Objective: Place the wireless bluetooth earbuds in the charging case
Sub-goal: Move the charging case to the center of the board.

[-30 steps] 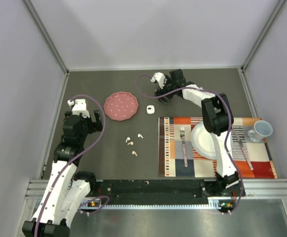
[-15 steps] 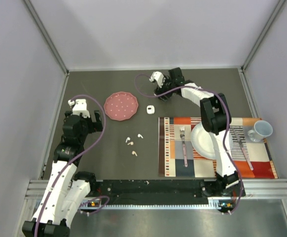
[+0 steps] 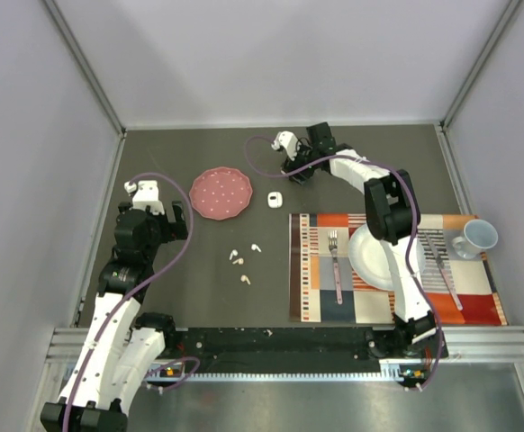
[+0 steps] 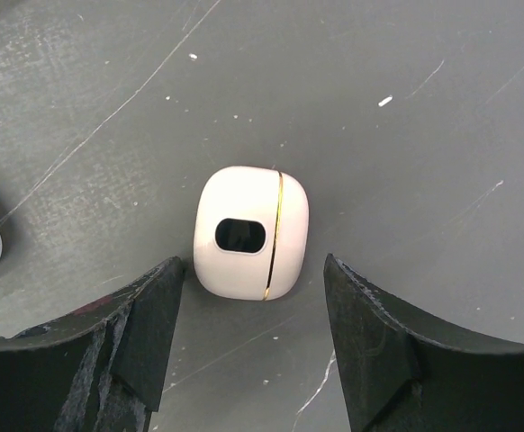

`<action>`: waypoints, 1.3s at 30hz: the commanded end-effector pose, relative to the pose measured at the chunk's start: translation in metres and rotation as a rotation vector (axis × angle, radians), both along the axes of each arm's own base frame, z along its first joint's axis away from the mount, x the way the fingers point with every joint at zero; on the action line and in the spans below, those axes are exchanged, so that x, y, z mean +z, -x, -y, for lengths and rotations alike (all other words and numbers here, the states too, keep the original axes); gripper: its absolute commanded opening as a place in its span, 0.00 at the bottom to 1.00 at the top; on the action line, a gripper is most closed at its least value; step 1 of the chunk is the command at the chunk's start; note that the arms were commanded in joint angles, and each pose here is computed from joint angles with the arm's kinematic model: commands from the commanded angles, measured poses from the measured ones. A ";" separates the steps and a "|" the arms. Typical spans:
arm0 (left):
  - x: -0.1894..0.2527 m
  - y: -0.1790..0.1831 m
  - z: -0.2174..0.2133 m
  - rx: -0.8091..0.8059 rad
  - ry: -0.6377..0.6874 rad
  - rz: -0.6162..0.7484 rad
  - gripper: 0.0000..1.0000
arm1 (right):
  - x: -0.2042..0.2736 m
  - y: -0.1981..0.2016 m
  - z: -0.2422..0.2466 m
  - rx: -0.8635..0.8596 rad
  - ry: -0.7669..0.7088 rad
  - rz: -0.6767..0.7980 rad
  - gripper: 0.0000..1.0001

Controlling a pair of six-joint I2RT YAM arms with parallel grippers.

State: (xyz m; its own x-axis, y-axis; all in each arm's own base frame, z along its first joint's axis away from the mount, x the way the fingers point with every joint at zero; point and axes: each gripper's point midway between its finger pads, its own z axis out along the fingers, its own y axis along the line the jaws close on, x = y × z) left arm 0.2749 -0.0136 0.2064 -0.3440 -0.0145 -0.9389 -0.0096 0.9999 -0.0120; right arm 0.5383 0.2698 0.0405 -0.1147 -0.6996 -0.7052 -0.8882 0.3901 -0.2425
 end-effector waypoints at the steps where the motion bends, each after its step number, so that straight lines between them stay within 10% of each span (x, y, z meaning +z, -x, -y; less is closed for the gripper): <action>1: 0.011 -0.006 0.001 -0.009 0.003 0.051 0.99 | 0.011 -0.002 -0.017 0.060 -0.021 0.026 0.65; 25: 0.010 -0.007 0.005 -0.024 0.010 0.045 0.99 | 0.010 -0.002 -0.023 0.069 -0.015 0.032 0.45; 30: 0.009 -0.006 0.005 -0.025 0.011 0.042 0.99 | 0.012 -0.002 -0.023 0.058 -0.026 0.027 0.14; 39: 0.009 -0.006 0.006 -0.033 0.013 0.044 0.99 | 0.026 0.012 -0.005 -0.076 -0.023 -0.021 0.00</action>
State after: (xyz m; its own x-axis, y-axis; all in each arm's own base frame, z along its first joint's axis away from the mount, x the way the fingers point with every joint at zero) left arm 0.2755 -0.0171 0.2047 -0.3506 -0.0139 -0.9364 0.0085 0.9998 -0.0180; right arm 0.5355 0.2758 0.0418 -0.1402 -0.6912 -0.7089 -0.8880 0.4044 -0.2188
